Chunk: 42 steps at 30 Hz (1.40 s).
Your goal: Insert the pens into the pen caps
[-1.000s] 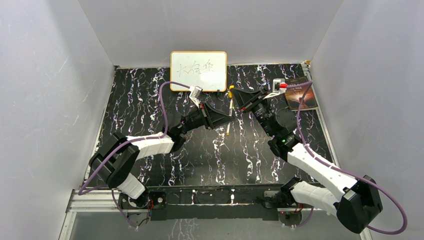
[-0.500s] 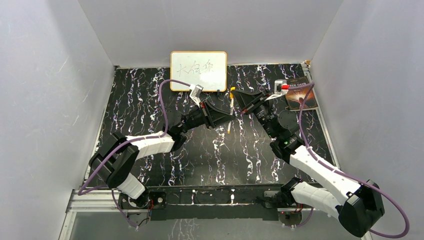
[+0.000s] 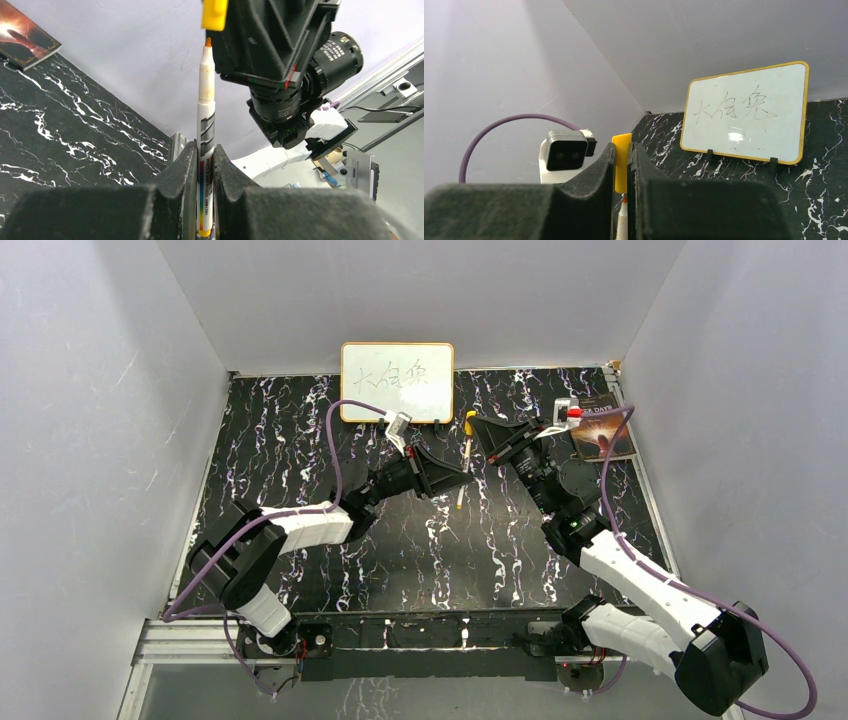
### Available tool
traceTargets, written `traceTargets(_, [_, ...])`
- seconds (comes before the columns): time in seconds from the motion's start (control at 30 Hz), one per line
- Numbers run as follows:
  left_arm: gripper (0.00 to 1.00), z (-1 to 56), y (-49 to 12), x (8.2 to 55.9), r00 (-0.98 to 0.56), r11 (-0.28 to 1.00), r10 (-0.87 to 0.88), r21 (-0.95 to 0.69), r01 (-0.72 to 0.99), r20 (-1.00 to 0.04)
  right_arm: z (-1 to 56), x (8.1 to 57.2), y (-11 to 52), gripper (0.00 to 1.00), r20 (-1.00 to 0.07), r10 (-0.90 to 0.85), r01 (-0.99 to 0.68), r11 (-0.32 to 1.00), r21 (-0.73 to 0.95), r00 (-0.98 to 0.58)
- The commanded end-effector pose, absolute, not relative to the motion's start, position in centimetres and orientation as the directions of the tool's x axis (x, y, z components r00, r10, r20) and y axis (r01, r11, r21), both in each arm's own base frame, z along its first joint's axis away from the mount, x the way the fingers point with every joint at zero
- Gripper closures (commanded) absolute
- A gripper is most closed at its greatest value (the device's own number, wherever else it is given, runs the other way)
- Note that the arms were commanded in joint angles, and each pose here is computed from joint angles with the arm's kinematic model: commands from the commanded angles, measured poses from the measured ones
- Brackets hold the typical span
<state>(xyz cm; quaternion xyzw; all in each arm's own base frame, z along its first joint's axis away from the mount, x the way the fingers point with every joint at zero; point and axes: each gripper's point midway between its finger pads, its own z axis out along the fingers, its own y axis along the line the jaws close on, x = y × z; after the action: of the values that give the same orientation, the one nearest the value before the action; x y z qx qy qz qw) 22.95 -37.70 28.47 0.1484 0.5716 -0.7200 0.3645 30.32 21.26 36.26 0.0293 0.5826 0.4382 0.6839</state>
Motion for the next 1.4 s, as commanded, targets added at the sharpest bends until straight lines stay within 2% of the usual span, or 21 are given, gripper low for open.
traceTargets(0.0, [1.00, 31.5, -37.5, 22.4, -0.634, -0.149, -0.402, -0.637, 0.757, -0.660, 40.1, 29.7, 20.8, 1.00, -0.745, 0.667, -0.614, 0.592, 0.522, 0.011])
traceTargets(1.37, [1.00, 33.2, -37.0, 21.8, -0.604, -0.154, -0.417, -0.602, 0.784, -0.679, 38.1, 29.8, 20.9, 1.00, -0.756, 0.654, -0.603, 0.593, 0.533, -0.025])
